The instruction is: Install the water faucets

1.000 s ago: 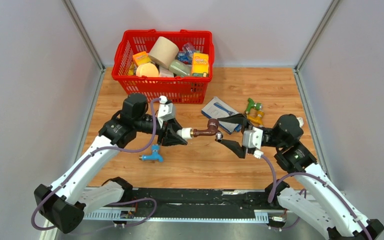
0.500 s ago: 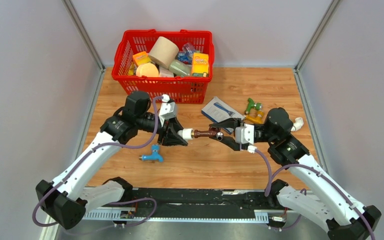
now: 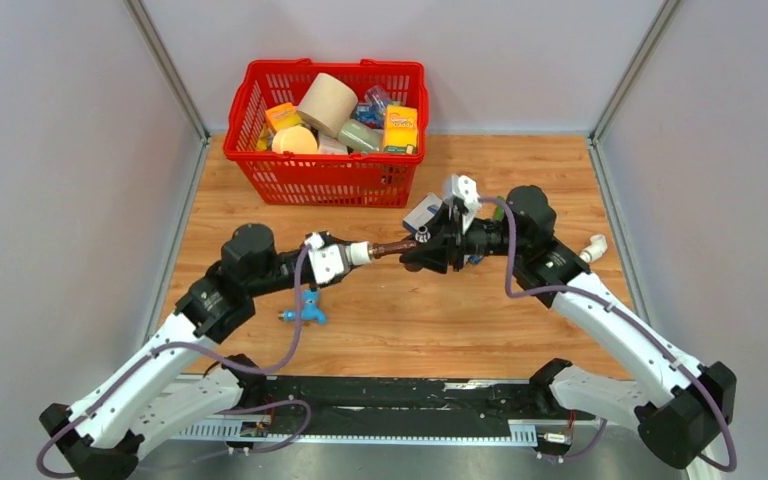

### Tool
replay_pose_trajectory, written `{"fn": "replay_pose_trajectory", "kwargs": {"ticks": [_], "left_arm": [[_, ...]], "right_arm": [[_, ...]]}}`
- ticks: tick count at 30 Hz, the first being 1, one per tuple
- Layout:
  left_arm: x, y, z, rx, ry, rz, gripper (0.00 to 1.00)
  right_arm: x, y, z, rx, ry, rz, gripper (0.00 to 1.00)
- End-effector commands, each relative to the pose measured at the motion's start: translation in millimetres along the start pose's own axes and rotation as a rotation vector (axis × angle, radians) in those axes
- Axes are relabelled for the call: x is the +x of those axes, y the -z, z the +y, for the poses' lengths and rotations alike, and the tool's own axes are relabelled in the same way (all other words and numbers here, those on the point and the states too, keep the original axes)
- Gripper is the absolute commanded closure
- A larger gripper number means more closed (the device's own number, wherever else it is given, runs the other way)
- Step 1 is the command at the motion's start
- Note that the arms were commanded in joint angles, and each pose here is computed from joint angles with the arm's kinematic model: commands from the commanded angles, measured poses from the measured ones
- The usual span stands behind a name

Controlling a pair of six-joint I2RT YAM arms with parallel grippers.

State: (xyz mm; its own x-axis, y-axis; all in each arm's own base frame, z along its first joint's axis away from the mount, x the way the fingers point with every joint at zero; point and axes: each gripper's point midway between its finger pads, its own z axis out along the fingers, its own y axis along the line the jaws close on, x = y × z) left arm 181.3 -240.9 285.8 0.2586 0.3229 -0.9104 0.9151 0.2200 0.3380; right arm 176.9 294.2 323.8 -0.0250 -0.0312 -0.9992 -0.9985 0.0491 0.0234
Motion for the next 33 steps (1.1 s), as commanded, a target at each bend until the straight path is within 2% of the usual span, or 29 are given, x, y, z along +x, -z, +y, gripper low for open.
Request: {"fn": "replay_pose_trajectory", "kwargs": {"ticks": [1,2,3,4,7,8,9,12,14,16,17,18,22,28,30,33], "left_arm": [[-30,7,56,-0.418,-0.399,-0.085,1.0],[-36,7,51,-0.435,-0.458,-0.096,1.0],[-29,14,65,-0.551,-0.539,-0.053,1.0],[-31,15,63,-0.583,-0.577,-0.049,1.0],[-25,29,75,-0.784,-0.815,0.039,1.0],[-18,23,67,-0.777,-0.909,0.071,1.0],[-24,29,70,-0.826,-0.904,0.065,1.0],[-26,24,62,-0.818,-0.926,0.05,1.0],[-19,22,62,-0.816,-0.902,0.066,1.0],[-18,23,61,-0.812,-0.834,0.038,1.0],[-12,22,57,-0.775,-0.813,0.054,1.0],[-14,21,57,-0.756,-0.721,0.025,1.0],[8,13,42,-0.603,-0.552,0.06,1.0],[19,12,25,-0.479,-0.367,0.024,1.0],[21,12,23,-0.457,-0.318,0.016,1.0],[26,12,23,-0.411,-0.232,0.022,1.0]], "right_arm": [[-25,-19,-22,0.131,-0.565,-0.077,1.0],[-24,-23,-24,0.126,-0.653,-0.072,1.0],[-22,-26,-25,0.126,-0.751,-0.067,1.0],[-19,-31,-25,0.116,-0.842,-0.055,1.0],[2,-41,-30,0.129,-1.111,-0.011,1.0],[8,-43,-30,0.124,-1.174,0.003,1.0],[15,-46,-31,0.123,-1.224,0.022,1.0],[27,-48,-31,0.131,-1.304,0.045,1.0],[27,-48,-33,0.144,-1.321,0.035,0.94],[23,-46,-33,0.149,-1.291,0.019,0.89],[17,-44,-33,0.143,-1.257,0.008,0.79],[14,-43,-33,0.139,-1.212,0.003,0.74],[-13,-29,-33,0.137,-0.928,-0.06,0.53],[-48,7,-44,0.27,-0.596,-0.19,0.3],[-56,19,-48,0.314,-0.492,-0.213,0.25],[-68,35,-46,0.348,-0.31,-0.228,0.23]]}}
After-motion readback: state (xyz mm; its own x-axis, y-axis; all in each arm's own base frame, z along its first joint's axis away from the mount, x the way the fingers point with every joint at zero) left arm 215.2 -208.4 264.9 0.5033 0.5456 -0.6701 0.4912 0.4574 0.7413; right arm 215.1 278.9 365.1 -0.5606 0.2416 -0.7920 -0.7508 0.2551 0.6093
